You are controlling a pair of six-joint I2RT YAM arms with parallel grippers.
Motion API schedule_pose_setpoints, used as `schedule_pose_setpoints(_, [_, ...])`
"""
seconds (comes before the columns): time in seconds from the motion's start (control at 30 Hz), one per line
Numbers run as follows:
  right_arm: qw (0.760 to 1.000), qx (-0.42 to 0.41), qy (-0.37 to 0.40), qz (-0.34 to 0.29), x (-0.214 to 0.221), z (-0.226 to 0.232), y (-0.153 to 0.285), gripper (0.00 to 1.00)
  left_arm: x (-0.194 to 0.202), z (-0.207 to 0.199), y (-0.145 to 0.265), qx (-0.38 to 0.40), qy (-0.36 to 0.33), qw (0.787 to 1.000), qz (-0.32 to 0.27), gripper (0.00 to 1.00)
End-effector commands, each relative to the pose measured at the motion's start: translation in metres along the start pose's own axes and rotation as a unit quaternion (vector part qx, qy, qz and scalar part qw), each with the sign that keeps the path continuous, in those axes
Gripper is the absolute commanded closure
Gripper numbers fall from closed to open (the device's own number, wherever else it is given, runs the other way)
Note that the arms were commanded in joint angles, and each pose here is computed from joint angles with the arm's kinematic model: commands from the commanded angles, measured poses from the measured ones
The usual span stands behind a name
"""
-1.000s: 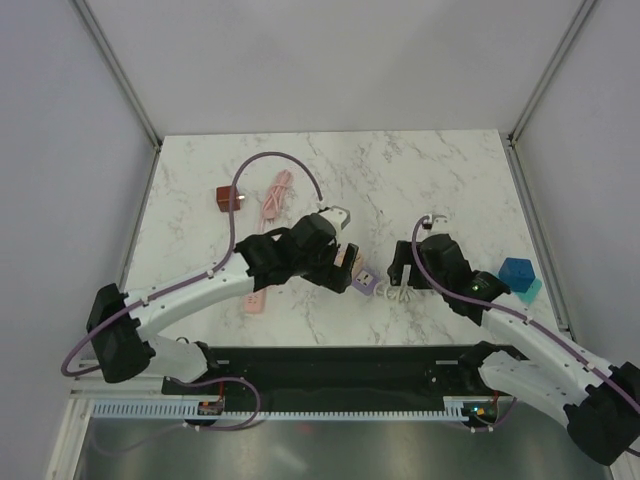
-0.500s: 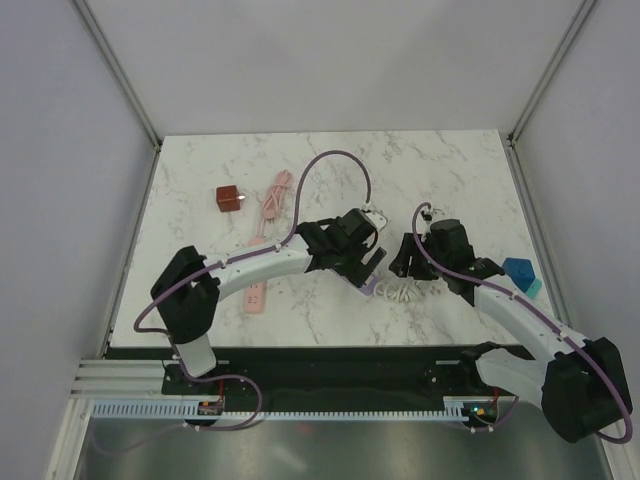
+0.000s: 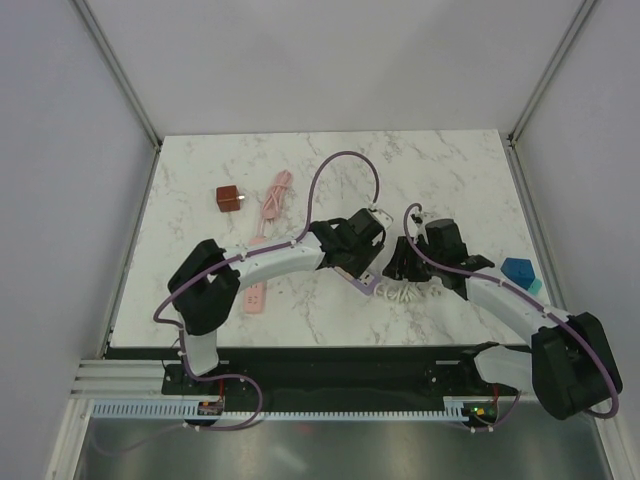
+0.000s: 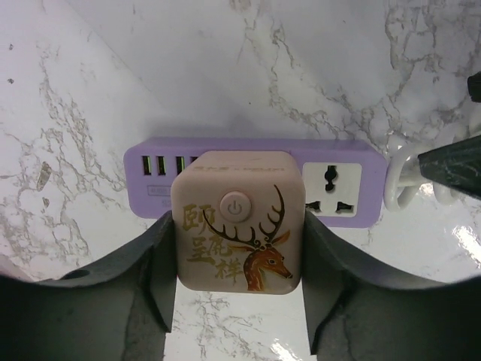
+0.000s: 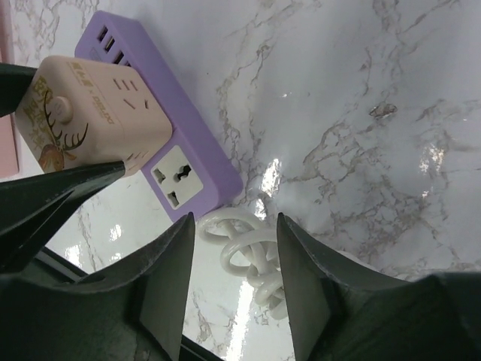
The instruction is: Pull the plug off the socket
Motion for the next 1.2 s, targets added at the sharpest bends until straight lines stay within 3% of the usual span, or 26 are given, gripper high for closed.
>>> schedule_pose_setpoints(0.0, [0.999, -0.046, 0.018, -0.010, -0.009, 0.007, -0.004, 0.42, -0.007, -0.001, -0.006, -0.014, 0.005, 0.999, -0.028, 0.50])
schedule_pose_setpoints(0.17, [0.996, -0.087, 0.020, 0.017, -0.006, 0.010, -0.010, 0.34, -0.001, 0.005, 0.010, -0.022, 0.020, 0.998, -0.059, 0.98])
schedule_pose_setpoints(0.43, [0.986, -0.162, 0.021, 0.039, -0.001, 0.016, -0.019, 0.25, 0.002, 0.015, 0.043, -0.009, 0.031, 0.991, -0.127, 0.98])
schedule_pose_setpoints(0.63, [0.978, -0.200, 0.027, 0.046, -0.005, 0.020, -0.025, 0.12, -0.003, 0.014, 0.066, 0.032, 0.032, 0.984, -0.174, 0.98])
schedule_pose_setpoints(0.8, [0.977, -0.207, 0.023, 0.048, -0.005, 0.020, -0.031, 0.12, -0.004, 0.014, 0.078, 0.058, 0.025, 0.978, -0.200, 0.98])
schedule_pose_setpoints(1.17, [0.962, -0.269, 0.006, 0.039, -0.004, 0.028, -0.031, 0.23, -0.002, 0.010, 0.081, 0.086, 0.027, 0.974, -0.208, 0.98])
Point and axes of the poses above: each gripper's point midway between its finger pads, its own y axis back along the fingers, its own z axis along the line the jaws close on, x = y × z, the point moved 10 cm from there along y, back along the fingers, and after that the axes turned 2 degrees about y, right-handed, at the moved point
